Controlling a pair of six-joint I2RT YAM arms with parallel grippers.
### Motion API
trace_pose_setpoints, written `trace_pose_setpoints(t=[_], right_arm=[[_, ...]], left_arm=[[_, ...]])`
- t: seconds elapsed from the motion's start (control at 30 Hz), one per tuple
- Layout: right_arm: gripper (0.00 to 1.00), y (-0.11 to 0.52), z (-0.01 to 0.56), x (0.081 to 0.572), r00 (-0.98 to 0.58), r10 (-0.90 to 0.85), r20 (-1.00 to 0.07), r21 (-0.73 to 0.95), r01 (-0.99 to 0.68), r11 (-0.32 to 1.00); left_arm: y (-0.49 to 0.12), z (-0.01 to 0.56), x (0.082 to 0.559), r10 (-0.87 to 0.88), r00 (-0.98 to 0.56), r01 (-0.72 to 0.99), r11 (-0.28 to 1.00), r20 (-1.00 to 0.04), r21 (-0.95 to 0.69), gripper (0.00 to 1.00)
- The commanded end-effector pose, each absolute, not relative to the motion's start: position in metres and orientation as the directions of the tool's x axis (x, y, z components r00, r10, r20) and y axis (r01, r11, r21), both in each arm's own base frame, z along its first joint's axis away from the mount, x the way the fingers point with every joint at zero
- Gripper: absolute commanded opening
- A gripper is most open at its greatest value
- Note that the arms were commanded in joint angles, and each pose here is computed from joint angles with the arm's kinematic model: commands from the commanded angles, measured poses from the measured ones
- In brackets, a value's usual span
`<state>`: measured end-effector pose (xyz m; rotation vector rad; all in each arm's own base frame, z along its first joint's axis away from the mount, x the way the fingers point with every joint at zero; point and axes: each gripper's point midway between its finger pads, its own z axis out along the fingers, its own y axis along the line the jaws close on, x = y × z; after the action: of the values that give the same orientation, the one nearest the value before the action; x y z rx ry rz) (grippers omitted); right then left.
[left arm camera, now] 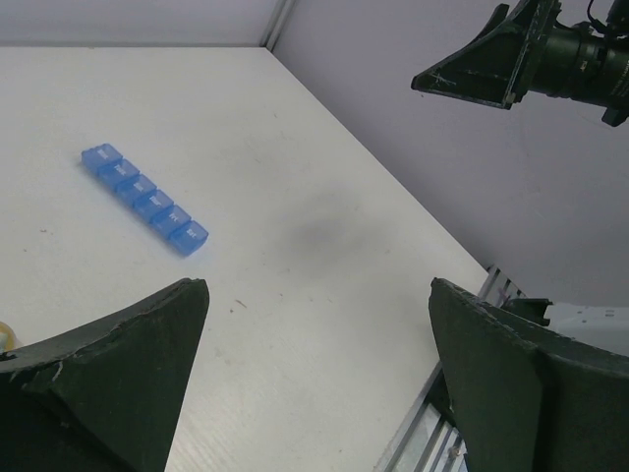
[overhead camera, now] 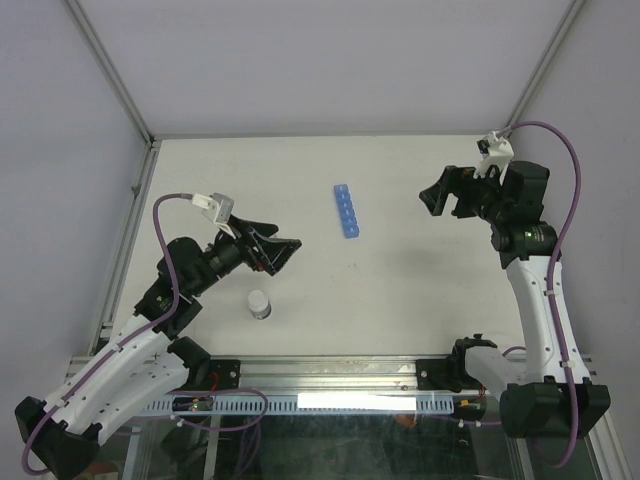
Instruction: Sort the pills into containers
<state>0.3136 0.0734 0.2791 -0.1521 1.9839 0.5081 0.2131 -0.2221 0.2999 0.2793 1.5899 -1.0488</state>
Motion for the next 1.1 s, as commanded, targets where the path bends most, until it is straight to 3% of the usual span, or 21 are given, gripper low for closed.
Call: trace_pose_setpoints(t=[0.0,0.23,0.5,0.57,0.7,0.83,1.07], right_arm=[[1.0,0.077,0.303,0.32,-0.366,0.147,-0.919,0.286,-0.36,0.888],[1.0,0.096,0.292,0.311,-0.354,0.121,-0.927,0.292,-0.484,0.825],[1.0,0.129,0.251,0.283,-0.227,-0.094,-0.969,0.127,-0.789,0.601],[1.0,0.136,0.243,0.279,-0.255,-0.107,-0.961,0.155,-0.818,0.554],[1.0,0.146,0.222,0.3,-0.36,-0.126,-0.924,0.224,-0.779,0.586],[1.0,0.157,0.184,0.332,-0.444,-0.291,-0.847,0.139,-0.714,0.686],[1.0,0.182,0.145,0.385,-0.536,-0.364,-0.761,0.02,-0.581,0.814]], left_arm=[[-0.228,0.322,0.202,-0.434,-0.288,0.725,0.483,-0.854,-0.49,0.99],[-0.228,0.312,0.195,-0.464,-0.325,0.724,0.438,-0.824,-0.533,0.99],[-0.23,0.305,0.184,-0.512,-0.369,0.728,0.36,-0.776,-0.583,0.99],[-0.23,0.302,0.185,-0.518,-0.371,0.725,0.357,-0.77,-0.589,0.99],[-0.231,0.297,0.189,-0.527,-0.383,0.71,0.358,-0.759,-0.606,0.99],[-0.233,0.292,0.192,-0.523,-0.392,0.698,0.367,-0.757,-0.615,0.99],[-0.233,0.275,0.203,-0.527,-0.402,0.66,0.4,-0.749,-0.636,0.99]])
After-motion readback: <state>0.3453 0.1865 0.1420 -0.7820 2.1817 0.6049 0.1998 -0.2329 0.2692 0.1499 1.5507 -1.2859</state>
